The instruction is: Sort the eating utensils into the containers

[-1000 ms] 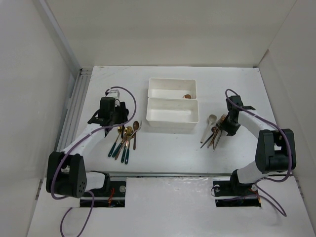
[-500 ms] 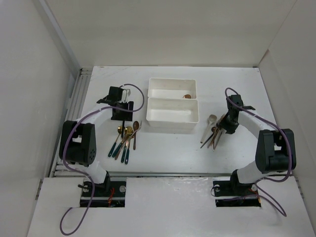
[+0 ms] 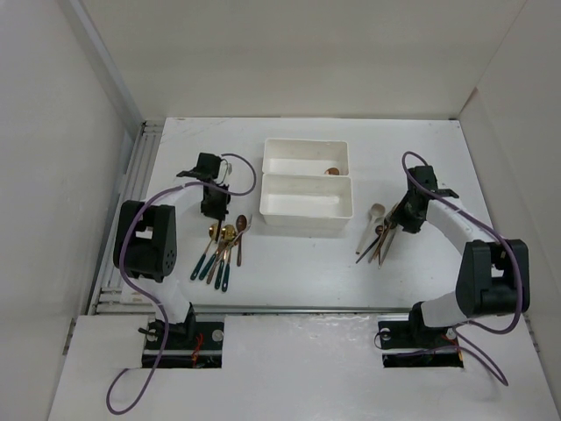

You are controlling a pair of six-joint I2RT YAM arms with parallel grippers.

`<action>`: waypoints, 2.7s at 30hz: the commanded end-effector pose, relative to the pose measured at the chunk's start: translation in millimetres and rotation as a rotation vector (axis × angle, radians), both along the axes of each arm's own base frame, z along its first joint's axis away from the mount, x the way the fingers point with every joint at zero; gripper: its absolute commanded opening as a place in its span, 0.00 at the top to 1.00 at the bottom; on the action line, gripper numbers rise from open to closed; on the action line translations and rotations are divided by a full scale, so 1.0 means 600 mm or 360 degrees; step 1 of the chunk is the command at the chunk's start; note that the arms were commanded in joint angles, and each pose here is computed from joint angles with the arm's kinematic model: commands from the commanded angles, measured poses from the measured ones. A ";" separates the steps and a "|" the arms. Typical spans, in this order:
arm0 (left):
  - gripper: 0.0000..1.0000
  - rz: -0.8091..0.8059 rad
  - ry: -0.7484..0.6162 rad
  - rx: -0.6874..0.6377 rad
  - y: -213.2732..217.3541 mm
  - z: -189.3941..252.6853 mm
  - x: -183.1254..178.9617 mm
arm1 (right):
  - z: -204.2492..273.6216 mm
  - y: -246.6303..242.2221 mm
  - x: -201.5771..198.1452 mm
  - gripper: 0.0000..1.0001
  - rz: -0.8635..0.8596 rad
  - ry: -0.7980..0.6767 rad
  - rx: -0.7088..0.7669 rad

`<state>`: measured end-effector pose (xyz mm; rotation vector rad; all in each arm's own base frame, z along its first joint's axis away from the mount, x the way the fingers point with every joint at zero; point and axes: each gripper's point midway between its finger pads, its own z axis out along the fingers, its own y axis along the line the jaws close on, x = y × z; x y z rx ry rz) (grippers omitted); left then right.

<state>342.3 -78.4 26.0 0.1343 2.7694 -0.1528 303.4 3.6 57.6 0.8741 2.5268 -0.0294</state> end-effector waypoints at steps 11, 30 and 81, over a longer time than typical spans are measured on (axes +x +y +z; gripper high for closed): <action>1.00 -0.0334 -0.0719 0.0108 -0.031 0.223 0.135 | 0.049 -0.015 0.036 0.58 0.0067 -0.0207 -0.0086; 1.00 -0.2056 -0.2189 0.0368 -0.454 0.413 0.269 | 0.126 -0.012 0.031 0.58 0.0069 -0.0583 -0.0075; 0.29 -0.0159 -0.1179 -0.0119 -0.016 0.414 0.201 | -0.027 -0.042 -0.029 1.00 -0.0249 0.0103 -0.0108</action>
